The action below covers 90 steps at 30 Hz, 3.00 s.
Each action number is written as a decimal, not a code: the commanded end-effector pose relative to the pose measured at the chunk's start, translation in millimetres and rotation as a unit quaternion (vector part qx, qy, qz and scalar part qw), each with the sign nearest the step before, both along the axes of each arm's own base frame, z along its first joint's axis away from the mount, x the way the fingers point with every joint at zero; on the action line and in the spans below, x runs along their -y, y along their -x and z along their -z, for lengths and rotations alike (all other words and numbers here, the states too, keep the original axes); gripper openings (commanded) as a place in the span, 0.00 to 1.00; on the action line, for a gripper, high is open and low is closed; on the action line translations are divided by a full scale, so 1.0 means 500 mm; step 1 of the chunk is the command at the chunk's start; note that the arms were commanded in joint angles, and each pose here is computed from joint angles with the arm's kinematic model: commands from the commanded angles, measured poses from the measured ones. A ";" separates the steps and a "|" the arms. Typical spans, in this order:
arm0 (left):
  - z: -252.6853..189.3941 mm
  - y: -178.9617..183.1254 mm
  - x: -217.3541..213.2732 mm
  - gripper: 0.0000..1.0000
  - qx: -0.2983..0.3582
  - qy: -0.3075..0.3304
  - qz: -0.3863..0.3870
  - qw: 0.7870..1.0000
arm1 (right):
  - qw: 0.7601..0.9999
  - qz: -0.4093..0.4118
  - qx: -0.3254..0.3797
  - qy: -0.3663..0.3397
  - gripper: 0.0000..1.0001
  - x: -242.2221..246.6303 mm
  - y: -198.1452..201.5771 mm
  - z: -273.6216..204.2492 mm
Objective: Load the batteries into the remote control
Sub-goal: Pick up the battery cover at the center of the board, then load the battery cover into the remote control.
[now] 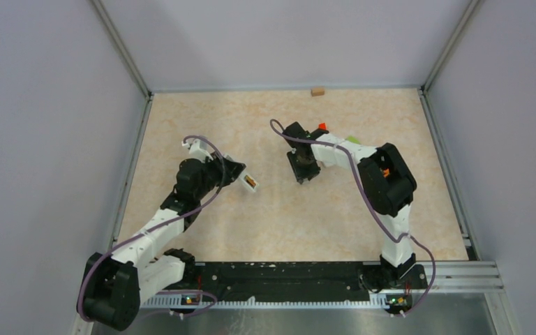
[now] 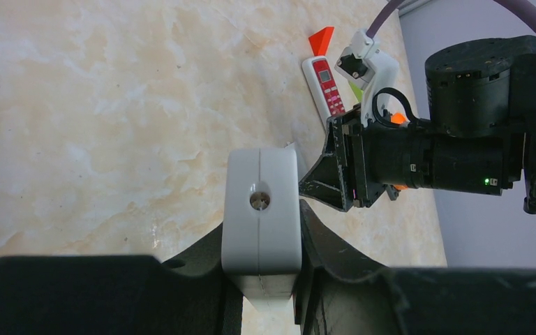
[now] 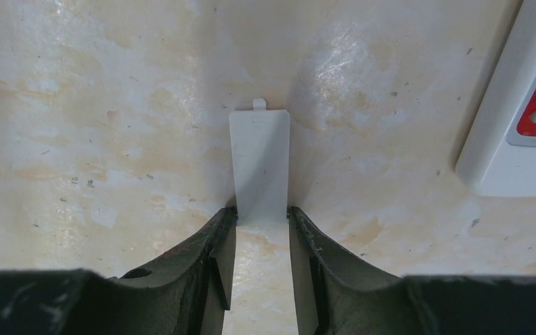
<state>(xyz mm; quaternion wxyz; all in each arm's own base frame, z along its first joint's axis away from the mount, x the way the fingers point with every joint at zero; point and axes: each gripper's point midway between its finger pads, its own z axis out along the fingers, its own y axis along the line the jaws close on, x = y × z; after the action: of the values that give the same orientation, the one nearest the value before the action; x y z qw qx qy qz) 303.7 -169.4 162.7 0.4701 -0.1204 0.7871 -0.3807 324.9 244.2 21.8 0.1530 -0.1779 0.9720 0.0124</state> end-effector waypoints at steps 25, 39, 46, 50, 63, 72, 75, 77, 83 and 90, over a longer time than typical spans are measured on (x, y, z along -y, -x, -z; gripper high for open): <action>0.017 -0.012 0.110 0.00 -0.029 0.054 0.152 0.986 | 0.998 -0.029 0.040 -0.038 0.24 0.009 0.028 -0.085; 0.073 -0.058 0.211 0.00 -0.075 0.105 0.211 0.969 | 0.985 -0.103 0.031 -0.138 0.24 -0.019 0.109 -0.122; 0.116 -0.078 0.254 0.00 -0.098 0.087 0.218 0.967 | 0.980 -0.119 0.034 -0.154 0.22 -0.039 0.124 -0.132; 0.134 -0.084 0.273 0.00 -0.108 0.084 0.219 0.966 | 0.977 -0.123 0.040 -0.169 0.22 -0.055 0.127 -0.147; 0.153 -0.080 0.292 0.00 -0.134 0.111 0.219 0.960 | 0.975 -0.126 0.027 -0.184 0.22 -0.086 0.136 -0.129; 0.153 -0.071 0.290 0.00 -0.127 0.109 0.226 0.960 | 0.976 -0.122 0.010 -0.182 0.21 -0.093 0.137 -0.107; 0.151 -0.068 0.291 0.00 -0.124 0.109 0.228 0.959 | 0.976 -0.123 0.008 -0.181 0.21 -0.094 0.138 -0.104; 0.149 -0.067 0.291 0.00 -0.122 0.109 0.230 0.959 | 0.976 -0.123 0.005 -0.180 0.21 -0.093 0.139 -0.101; 0.147 -0.066 0.292 0.00 -0.119 0.111 0.233 0.959 | 0.975 -0.130 -0.004 -0.179 0.21 -0.091 0.147 -0.096; 0.142 -0.063 0.294 0.00 -0.116 0.112 0.240 0.957 | 0.977 -0.132 -0.009 -0.170 0.21 -0.083 0.152 -0.090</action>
<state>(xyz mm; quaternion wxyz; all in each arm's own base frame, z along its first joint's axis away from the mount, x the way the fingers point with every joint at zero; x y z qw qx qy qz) 334.6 -310.8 76.5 0.2336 -0.0507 0.8135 -0.5301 250.7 281.2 68.1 0.1705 -0.2648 0.9283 0.1977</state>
